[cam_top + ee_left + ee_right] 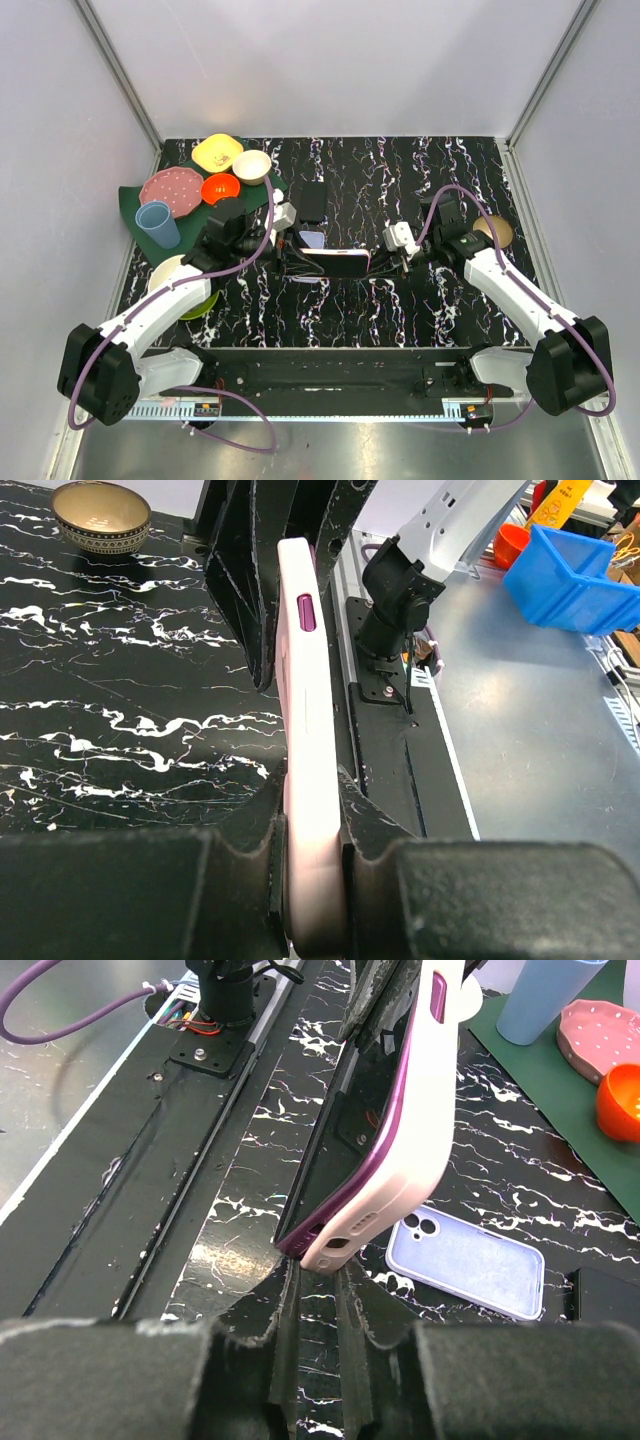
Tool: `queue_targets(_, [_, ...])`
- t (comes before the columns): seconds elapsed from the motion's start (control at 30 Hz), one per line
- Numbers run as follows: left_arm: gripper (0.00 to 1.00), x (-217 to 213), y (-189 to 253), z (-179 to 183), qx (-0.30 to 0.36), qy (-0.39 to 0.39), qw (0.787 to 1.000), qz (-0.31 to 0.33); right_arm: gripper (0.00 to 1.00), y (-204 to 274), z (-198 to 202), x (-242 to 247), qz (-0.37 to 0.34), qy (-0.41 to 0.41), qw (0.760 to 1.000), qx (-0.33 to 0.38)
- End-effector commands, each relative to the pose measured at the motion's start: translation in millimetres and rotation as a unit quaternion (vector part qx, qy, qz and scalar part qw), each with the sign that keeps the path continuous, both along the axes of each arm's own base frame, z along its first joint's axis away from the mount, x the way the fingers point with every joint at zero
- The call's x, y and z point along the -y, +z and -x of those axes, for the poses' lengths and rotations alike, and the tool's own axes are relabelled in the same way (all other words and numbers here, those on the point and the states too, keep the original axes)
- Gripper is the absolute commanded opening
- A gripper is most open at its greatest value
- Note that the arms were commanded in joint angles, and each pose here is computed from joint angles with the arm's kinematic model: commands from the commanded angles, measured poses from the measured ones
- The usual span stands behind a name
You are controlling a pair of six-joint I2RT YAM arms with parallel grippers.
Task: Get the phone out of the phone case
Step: Remove the phone case from the phone.
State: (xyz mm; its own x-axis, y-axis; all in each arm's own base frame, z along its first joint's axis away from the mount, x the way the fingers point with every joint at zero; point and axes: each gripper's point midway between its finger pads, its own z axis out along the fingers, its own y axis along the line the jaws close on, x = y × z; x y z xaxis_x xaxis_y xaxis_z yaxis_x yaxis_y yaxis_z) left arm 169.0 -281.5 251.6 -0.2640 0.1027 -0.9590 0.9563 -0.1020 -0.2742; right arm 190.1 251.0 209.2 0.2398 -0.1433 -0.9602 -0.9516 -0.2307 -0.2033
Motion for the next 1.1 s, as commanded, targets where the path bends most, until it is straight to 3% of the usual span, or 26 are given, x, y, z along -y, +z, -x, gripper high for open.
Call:
queue_targets(0.0, [0.0, -6, 15, 60, 0.004, -0.163, 0.986, 0.029, 0.04, 18, -29, -6, -0.018, -0.02, 0.992, 0.12])
queue_targets(0.47, [0.0, -5, 13, 64, -0.003, -0.174, 0.984, 0.027, 0.05, 16, -34, -6, -0.018, -0.028, 0.99, 0.137])
queue_targets(0.77, [0.0, -6, 13, 67, -0.009, -0.186, 0.982, 0.026, 0.11, 9, -46, -5, -0.004, -0.05, 0.988, 0.146])
queue_targets(1.07, [0.0, -6, 14, 69, -0.007, -0.186, 0.982, 0.027, 0.36, 6, -58, -4, 0.004, -0.077, 0.985, 0.152])
